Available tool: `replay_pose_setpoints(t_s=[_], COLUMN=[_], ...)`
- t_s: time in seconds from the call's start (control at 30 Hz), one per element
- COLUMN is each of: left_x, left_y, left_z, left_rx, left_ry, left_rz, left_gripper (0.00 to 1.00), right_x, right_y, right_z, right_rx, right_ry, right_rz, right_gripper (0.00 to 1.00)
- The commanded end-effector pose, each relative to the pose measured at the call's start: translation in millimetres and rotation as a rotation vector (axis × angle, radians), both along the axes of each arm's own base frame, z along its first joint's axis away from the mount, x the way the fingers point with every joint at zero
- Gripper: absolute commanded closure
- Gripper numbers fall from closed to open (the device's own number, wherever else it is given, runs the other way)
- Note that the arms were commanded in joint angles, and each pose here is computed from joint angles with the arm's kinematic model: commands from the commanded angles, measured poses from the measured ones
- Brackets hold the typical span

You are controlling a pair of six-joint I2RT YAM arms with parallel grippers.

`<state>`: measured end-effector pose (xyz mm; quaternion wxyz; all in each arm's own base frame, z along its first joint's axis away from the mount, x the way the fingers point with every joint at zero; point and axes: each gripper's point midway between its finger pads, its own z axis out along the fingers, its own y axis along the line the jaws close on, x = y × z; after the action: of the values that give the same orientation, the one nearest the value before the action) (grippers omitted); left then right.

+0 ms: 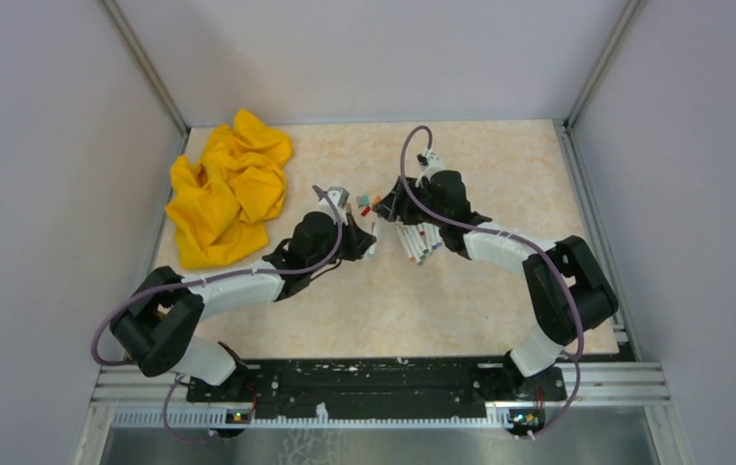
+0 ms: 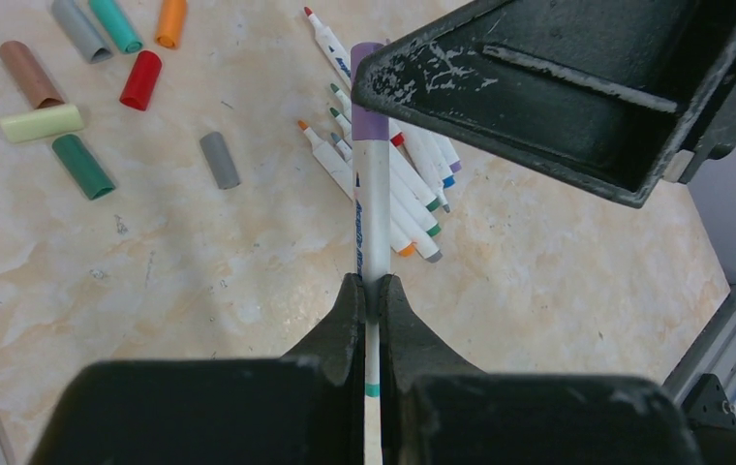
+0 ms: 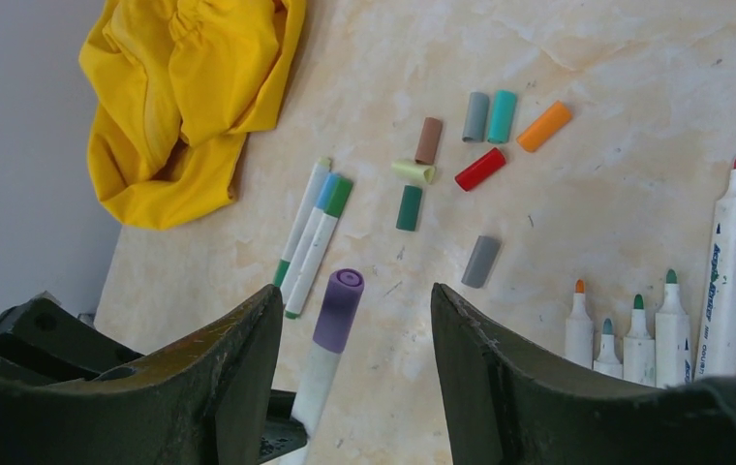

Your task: Open the pen caps

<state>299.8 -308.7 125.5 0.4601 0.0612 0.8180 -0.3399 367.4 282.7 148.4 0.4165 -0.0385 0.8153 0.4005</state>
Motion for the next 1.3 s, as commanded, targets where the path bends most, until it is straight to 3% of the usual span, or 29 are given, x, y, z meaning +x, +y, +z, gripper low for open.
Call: replay_pose_setpoints(t_s=[0.0,0.13,0.37,0.57,0.73,0.83,1.1,1.27], left_x=[-0.8,-1.6,-3.2,-3.4,-2.6,0.2,3.4,5.3], left_y=[-5.7,-7.6,-10.2,-11.8,-9.3,-5.1,-6.0,-14.2], left_z=[20.4,21.0,18.6,18.3,15.1,11.5,8.8,11.8], left_rx=[-0.046,-0.052,-0.053,-0.052,-0.050,-0.046,-0.073,-0.105], left_ry=[-0.066,-0.074,-0.071,-0.072,-0.062,-0.054,-0.041,-0.063], left_rz=[-0.025,-0.032,-0.037,-0.039,-0.016,0.016,0.045,0.015], left_gripper=[1.00,1.00,1.00,1.00,1.00,1.00,0.63,0.57], right_x=[1.7,0.9,0.0,-0.4,-1.4,-2.5,-5.3,-7.0], right_y=[10.6,12.6,14.9,16.7,16.5,16.7,15.6,16.0], right_z=[13.8,12.6,13.5,12.9,10.3,9.8,11.6,13.7], right_rx=[0.048,0.050,0.057,0.066,0.063,0.066,0.075,0.084], right_ry=[-0.045,-0.042,-0.041,-0.039,-0.032,-0.031,-0.035,-0.035], right_rz=[0.023,0.027,0.037,0.044,0.046,0.046,0.046,0.050], right_gripper=[0.43,0.44,0.54,0.71,0.99,1.00,1.00,1.00])
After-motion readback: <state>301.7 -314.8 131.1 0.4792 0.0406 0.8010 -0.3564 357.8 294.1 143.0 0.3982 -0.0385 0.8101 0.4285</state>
